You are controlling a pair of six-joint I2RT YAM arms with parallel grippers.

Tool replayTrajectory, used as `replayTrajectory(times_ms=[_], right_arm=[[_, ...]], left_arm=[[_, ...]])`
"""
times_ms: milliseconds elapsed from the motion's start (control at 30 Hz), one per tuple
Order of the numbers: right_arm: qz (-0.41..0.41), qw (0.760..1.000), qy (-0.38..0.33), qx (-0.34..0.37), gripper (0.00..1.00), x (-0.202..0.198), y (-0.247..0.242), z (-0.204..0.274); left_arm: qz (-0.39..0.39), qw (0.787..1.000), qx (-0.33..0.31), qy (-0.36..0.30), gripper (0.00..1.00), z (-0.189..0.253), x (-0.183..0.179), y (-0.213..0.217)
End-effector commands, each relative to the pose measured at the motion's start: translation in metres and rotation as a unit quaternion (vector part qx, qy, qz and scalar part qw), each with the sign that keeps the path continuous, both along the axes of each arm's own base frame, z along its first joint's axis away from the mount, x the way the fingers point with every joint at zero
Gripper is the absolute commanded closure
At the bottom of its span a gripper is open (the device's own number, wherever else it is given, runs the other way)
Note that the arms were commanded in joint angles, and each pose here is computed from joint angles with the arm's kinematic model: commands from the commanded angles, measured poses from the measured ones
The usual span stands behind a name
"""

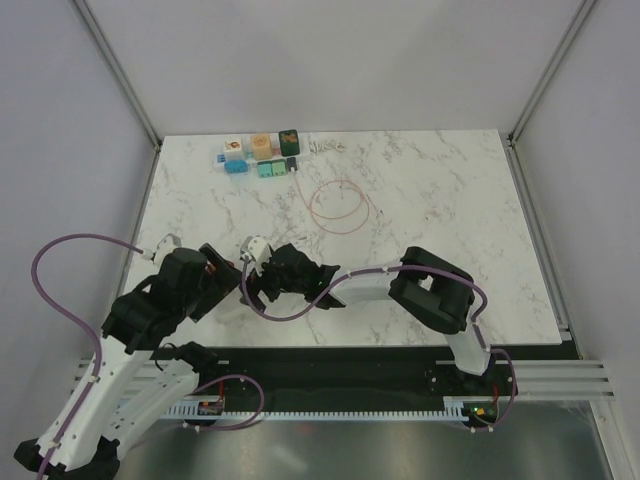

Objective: Pull the plug off the socket

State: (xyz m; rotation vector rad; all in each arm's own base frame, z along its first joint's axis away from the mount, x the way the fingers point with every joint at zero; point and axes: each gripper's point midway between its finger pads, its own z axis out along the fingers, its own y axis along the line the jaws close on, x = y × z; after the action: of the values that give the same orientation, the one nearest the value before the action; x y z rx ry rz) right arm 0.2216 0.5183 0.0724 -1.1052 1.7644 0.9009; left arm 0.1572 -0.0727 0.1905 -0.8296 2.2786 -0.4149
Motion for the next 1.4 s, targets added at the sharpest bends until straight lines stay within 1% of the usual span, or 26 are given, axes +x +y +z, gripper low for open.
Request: replayTrajectory(times_ms=[0, 33, 67, 167, 200, 233, 267, 333, 367, 433, 467, 533, 567, 600, 633, 767, 800, 900, 933, 1033, 1100, 1133, 1200, 1267, 1367], right_arm=[[-0.013, 1.000, -0.013, 0.006, 0.08, 0.009, 0.008, 0.010], [-0.017, 1.000, -0.015, 0.006, 0.11, 0.010, 0.008, 0.011], [-0.020, 1.000, -0.016, 0.005, 0.13, 0.012, 0.007, 0.011], [-0.029, 0.999, -0.022, 0.007, 0.26, 0.014, 0.005, 0.013], [-0.031, 0.999, -0.022, 0.007, 0.35, 0.016, 0.004, 0.014], [-0.035, 0.999, -0.026, 0.015, 0.39, 0.016, 0.004, 0.020], [-0.038, 0.999, -0.025, 0.014, 0.49, 0.017, 0.001, 0.018], [-0.045, 0.998, -0.028, 0.025, 0.58, 0.021, -0.002, 0.025], [-0.048, 0.998, -0.026, 0.024, 0.67, 0.021, -0.005, 0.023], [-0.064, 0.997, -0.019, 0.036, 0.75, 0.030, -0.012, 0.029], [-0.073, 0.997, -0.014, 0.034, 0.84, 0.034, -0.019, 0.026], [-0.095, 0.994, 0.000, 0.053, 0.92, 0.050, -0.031, 0.036], [-0.095, 0.994, 0.011, 0.051, 0.96, 0.050, -0.041, 0.030], [-0.108, 0.992, 0.015, 0.057, 0.98, 0.061, -0.051, 0.031], [-0.113, 0.991, 0.016, 0.073, 0.99, 0.065, -0.055, 0.041], [-0.124, 0.990, 0.021, 0.065, 1.00, 0.072, -0.079, 0.037], [-0.123, 0.990, 0.022, 0.068, 1.00, 0.075, -0.082, 0.039], [-0.121, 0.990, 0.029, 0.070, 1.00, 0.079, -0.088, 0.039], [-0.115, 0.990, 0.035, 0.072, 1.00, 0.077, -0.087, 0.038], [-0.104, 0.990, 0.045, 0.079, 1.00, 0.077, -0.087, 0.038], [-0.102, 0.990, 0.048, 0.080, 1.00, 0.076, -0.087, 0.038], [-0.100, 0.991, 0.047, 0.082, 1.00, 0.076, -0.086, 0.039], [-0.098, 0.990, 0.049, 0.084, 1.00, 0.076, -0.086, 0.040], [-0.095, 0.990, 0.055, 0.086, 1.00, 0.075, -0.086, 0.039], [-0.092, 0.990, 0.059, 0.093, 1.00, 0.077, -0.086, 0.041]], left_arm=[[-0.007, 1.000, 0.004, -0.006, 0.06, -0.001, 0.004, -0.001], [-0.009, 1.000, 0.005, -0.003, 0.11, -0.002, 0.004, -0.002], [-0.010, 1.000, 0.004, -0.003, 0.13, -0.003, 0.005, -0.003], [-0.009, 1.000, 0.006, -0.001, 0.15, -0.006, 0.005, -0.003], [-0.007, 1.000, 0.008, 0.002, 0.15, -0.009, 0.005, -0.002], [-0.007, 1.000, 0.010, 0.006, 0.15, -0.011, 0.005, -0.002], [-0.007, 1.000, 0.009, 0.006, 0.15, -0.012, 0.006, -0.003], [-0.007, 1.000, 0.008, 0.015, 0.15, -0.017, 0.006, -0.004], [-0.008, 1.000, 0.009, 0.019, 0.15, -0.020, 0.007, -0.006], [-0.007, 1.000, 0.006, 0.026, 0.15, -0.024, 0.007, -0.008], [-0.006, 0.999, 0.007, 0.031, 0.15, -0.028, 0.008, -0.008], [0.000, 0.999, 0.002, 0.036, 0.15, -0.031, 0.008, -0.010], [0.004, 0.999, 0.003, 0.043, 0.15, -0.036, 0.008, -0.009], [0.009, 0.999, -0.001, 0.042, 0.15, -0.037, 0.010, -0.010], [0.018, 0.999, -0.005, 0.046, 0.15, -0.040, 0.011, -0.011], [0.032, 0.997, -0.013, 0.065, 0.16, -0.059, 0.016, -0.016], [0.035, 0.996, -0.011, 0.078, 0.16, -0.066, 0.017, -0.018], [0.045, 0.995, -0.013, 0.088, 0.16, -0.081, 0.025, -0.022], [0.049, 0.995, -0.014, 0.087, 0.16, -0.085, 0.033, -0.025], [0.062, 0.993, -0.017, 0.103, 0.18, -0.101, 0.040, -0.020], [0.044, 0.995, -0.039, 0.080, 0.18, -0.106, 0.054, -0.025], [0.056, 0.994, -0.050, 0.076, 0.18, -0.109, 0.060, -0.018], [0.021, 0.995, -0.090, 0.035, 0.17, -0.106, 0.076, -0.029], [0.006, 0.995, -0.100, -0.006, 0.16, -0.104, 0.085, -0.030], [0.000, 0.993, -0.106, -0.044, 0.17, -0.106, 0.092, -0.031]])
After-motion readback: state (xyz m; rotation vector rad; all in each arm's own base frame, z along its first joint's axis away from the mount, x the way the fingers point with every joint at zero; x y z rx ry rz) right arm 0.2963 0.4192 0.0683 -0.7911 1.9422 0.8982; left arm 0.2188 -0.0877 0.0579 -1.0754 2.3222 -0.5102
